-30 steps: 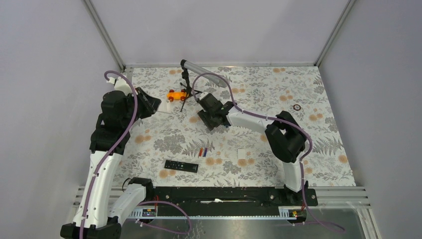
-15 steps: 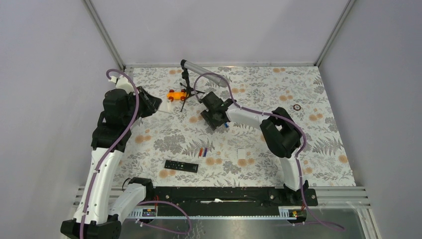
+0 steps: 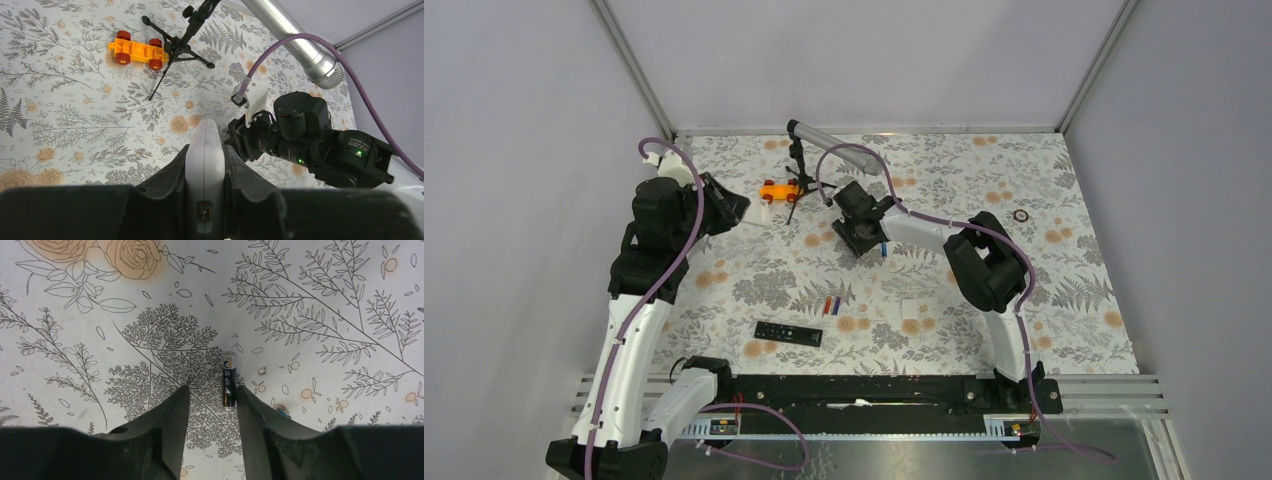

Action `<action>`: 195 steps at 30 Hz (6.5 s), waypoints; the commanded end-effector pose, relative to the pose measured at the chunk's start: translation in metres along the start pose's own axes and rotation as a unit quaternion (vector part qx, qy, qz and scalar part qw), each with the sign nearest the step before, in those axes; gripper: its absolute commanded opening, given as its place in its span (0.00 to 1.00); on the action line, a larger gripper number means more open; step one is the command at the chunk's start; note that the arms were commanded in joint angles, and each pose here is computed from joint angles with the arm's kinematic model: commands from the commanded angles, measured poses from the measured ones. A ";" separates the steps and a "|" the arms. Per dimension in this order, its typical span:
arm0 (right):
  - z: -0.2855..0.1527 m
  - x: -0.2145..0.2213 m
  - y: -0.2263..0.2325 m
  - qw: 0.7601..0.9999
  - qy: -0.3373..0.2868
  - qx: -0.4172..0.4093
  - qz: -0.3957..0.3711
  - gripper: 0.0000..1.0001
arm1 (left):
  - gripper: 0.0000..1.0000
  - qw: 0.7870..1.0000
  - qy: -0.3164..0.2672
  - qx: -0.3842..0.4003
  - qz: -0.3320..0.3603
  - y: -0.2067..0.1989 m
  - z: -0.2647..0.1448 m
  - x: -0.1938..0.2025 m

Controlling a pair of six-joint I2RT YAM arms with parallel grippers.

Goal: Load the batteries into the remote control
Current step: Pick up the battery from the center of the board, then load the battery into the remote control.

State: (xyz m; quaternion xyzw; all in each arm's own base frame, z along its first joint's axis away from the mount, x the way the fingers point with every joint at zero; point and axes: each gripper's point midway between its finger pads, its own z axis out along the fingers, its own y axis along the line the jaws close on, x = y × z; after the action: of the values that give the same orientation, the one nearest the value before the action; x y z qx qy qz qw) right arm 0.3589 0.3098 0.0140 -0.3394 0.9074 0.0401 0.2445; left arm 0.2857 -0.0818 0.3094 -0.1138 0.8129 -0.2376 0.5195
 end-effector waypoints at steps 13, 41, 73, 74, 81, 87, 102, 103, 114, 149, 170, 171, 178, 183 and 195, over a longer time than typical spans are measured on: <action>-0.001 -0.010 -0.009 0.999 -0.013 0.021 0.023 0.26 | 0.00 0.998 -0.051 0.030 0.002 -0.014 -0.006 -0.024; -0.241 -0.072 0.063 0.917 -0.264 -0.254 0.156 0.21 | 0.00 0.987 -0.036 0.148 -0.040 -0.047 -0.003 -0.004; -0.379 -0.172 0.052 0.840 -0.422 -0.201 0.276 0.23 | 0.00 0.837 -0.044 0.438 -0.326 -0.138 -0.025 -0.030; -0.379 -0.172 0.050 0.842 -0.423 -0.191 0.275 0.23 | 0.00 0.836 -0.044 0.436 -0.329 -0.137 -0.024 -0.029; -0.376 -0.166 0.044 0.852 -0.421 -0.155 0.269 0.23 | 0.00 0.834 -0.043 0.429 -0.344 -0.131 -0.019 -0.024; -0.363 -0.166 0.049 0.863 -0.406 -0.150 0.260 0.23 | 0.00 0.830 -0.036 0.439 -0.343 -0.134 -0.020 -0.025; -0.345 -0.166 0.050 0.883 -0.380 -0.114 0.251 0.28 | 0.00 0.813 -0.037 0.453 -0.365 -0.133 -0.022 -0.026; -0.343 -0.165 0.048 0.884 -0.378 -0.109 0.252 0.28 | 0.00 0.812 -0.038 0.453 -0.365 -0.133 -0.022 -0.027; -0.346 -0.166 0.038 0.874 -0.389 -0.086 0.277 0.25 | 0.00 0.805 -0.040 0.453 -0.382 -0.131 -0.019 -0.029; -0.415 -0.174 0.040 0.811 -0.420 -0.201 0.354 0.38 | 0.00 0.817 -0.045 0.439 -0.370 -0.126 -0.012 -0.022; -0.380 -0.180 0.067 0.696 -0.338 -0.425 0.471 0.98 | 0.00 0.821 -0.050 0.452 -0.345 -0.130 -0.019 -0.022; -0.382 -0.181 0.066 0.691 -0.342 -0.427 0.472 0.98 | 0.00 0.822 -0.050 0.452 -0.342 -0.131 -0.020 -0.023; -0.369 -0.184 0.055 0.661 -0.314 -0.430 0.529 0.87 | 0.00 0.824 -0.054 0.455 -0.333 -0.131 -0.021 -0.022; -0.357 -0.186 0.059 0.655 -0.276 -0.443 0.547 0.80 | 0.00 0.819 -0.062 0.467 -0.327 -0.132 -0.025 -0.023; -0.352 -0.189 0.062 0.642 -0.249 -0.462 0.558 0.64 | 0.00 0.817 -0.066 0.477 -0.316 -0.133 -0.029 -0.022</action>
State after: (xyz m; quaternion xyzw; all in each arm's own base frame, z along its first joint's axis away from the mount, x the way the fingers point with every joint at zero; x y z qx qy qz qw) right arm 0.2959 0.3828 0.3888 0.1927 0.7129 0.6373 0.2202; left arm 0.2764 -0.1815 0.3850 -0.1590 0.5102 -0.7283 0.4290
